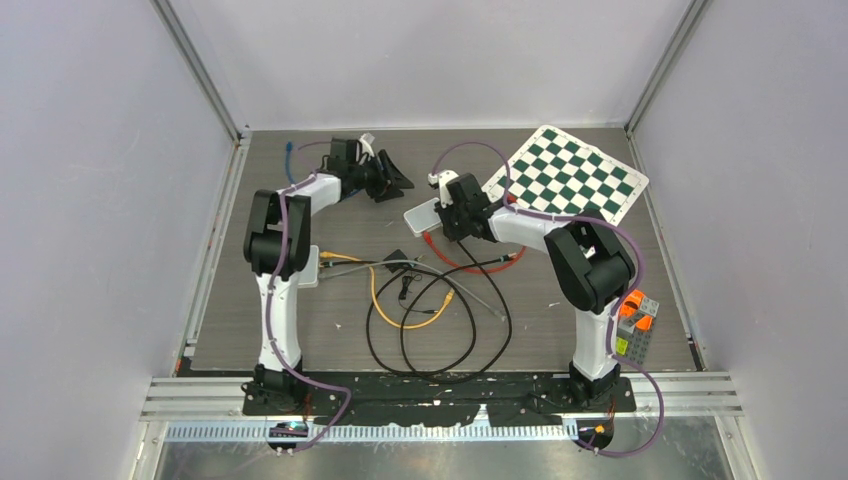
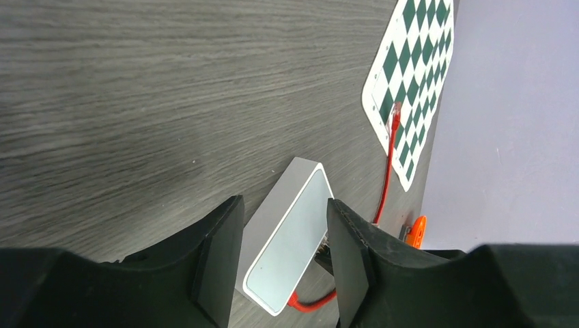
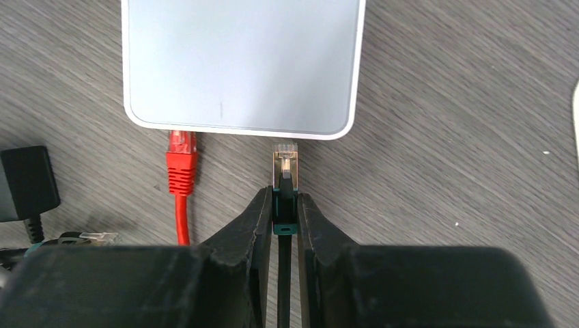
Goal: Insert the plug into the switch port
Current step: Insert the connector into the switch port.
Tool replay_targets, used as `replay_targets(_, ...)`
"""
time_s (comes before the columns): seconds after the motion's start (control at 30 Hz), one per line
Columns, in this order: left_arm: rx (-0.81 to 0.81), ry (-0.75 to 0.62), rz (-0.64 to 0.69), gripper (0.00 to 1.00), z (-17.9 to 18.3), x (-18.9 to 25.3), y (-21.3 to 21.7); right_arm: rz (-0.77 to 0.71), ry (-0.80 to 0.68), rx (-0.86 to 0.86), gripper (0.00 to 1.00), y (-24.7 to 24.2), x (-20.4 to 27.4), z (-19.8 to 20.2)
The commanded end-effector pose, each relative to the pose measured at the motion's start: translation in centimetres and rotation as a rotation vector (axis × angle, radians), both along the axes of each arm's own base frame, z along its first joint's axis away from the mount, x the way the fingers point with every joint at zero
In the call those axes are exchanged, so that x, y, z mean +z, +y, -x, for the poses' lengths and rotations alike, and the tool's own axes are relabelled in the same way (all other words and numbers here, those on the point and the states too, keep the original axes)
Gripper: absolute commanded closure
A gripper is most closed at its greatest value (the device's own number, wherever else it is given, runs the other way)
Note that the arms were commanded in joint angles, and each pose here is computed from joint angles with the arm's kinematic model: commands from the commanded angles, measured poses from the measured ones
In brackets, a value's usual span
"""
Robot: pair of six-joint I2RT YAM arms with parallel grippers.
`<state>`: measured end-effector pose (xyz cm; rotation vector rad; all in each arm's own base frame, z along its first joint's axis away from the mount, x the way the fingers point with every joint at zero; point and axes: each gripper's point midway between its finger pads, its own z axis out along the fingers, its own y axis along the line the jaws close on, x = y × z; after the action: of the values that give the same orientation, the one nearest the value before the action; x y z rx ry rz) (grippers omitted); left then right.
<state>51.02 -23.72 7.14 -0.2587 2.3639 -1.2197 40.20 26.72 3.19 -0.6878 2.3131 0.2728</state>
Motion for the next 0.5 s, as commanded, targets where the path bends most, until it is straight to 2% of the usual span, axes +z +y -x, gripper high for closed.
replay_targets(0.0, -0.051, 0.006, 0.022, 0.5, 0.7, 0.4, -1.6, -0.085, -0.041, 0.033, 0.95, 2.3, 1.9, -1.0)
replay_targets(0.47, -0.14, 0.055, 0.019, 0.62, 2.9, -1.3, -3.1, -0.121, -0.027, 0.046, 0.95, 3.3, 1.4, -0.5)
